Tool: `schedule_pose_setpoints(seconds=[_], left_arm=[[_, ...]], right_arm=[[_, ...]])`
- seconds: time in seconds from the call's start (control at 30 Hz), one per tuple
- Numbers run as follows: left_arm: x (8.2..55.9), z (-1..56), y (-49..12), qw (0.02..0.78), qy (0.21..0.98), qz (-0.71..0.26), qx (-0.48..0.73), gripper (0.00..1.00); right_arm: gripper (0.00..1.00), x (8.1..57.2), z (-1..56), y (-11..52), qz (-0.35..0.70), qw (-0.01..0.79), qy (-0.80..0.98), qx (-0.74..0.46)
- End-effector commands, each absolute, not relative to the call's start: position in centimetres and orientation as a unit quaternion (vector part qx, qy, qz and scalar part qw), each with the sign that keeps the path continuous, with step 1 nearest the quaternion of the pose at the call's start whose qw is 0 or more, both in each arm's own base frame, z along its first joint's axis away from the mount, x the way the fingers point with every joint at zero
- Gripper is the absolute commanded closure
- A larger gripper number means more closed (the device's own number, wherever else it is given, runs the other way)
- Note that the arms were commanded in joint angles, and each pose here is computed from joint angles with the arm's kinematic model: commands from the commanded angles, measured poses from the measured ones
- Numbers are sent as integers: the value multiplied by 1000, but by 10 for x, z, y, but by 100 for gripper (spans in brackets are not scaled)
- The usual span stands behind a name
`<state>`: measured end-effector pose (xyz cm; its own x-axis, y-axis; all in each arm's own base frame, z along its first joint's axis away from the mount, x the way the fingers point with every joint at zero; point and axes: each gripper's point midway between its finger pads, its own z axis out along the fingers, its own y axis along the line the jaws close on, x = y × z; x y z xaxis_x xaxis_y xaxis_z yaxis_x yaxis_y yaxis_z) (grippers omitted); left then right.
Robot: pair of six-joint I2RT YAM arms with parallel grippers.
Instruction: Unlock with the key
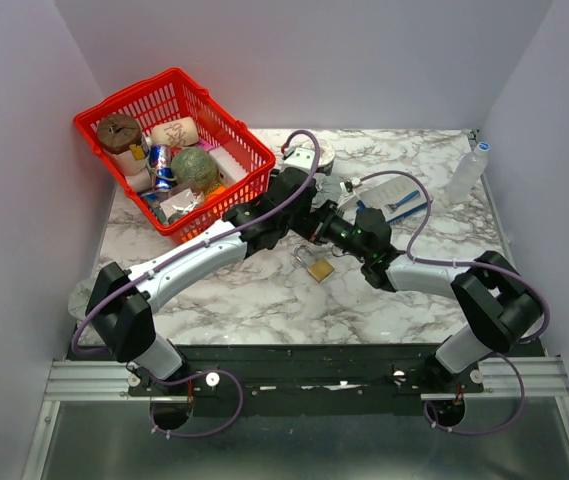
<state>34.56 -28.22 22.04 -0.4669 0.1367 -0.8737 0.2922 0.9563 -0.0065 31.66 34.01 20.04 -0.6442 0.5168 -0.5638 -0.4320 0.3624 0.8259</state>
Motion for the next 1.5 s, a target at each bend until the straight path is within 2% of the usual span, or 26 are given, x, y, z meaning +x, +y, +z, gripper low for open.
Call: schedule_pose_setpoints(seconds=[0.0,0.3,0.83,1.13,1.47], left_arm=[[304,171,-273,406,895,-43,180,100],[315,176,-268,405,898,-51,164,100],[324,180,-257,410,899,-51,145,100],[327,180,-252,411,899,-47,140,100],[329,176,-249,410,901,-39,139,100]], right_arm=[[99,381,295,291,541,576,604,103],[99,375,277,298,530,569,620,101],[99,342,223,323,537,496,667,142],[99,320,200,340,544,457,692,123],[99,295,198,351,568,430,693,110]])
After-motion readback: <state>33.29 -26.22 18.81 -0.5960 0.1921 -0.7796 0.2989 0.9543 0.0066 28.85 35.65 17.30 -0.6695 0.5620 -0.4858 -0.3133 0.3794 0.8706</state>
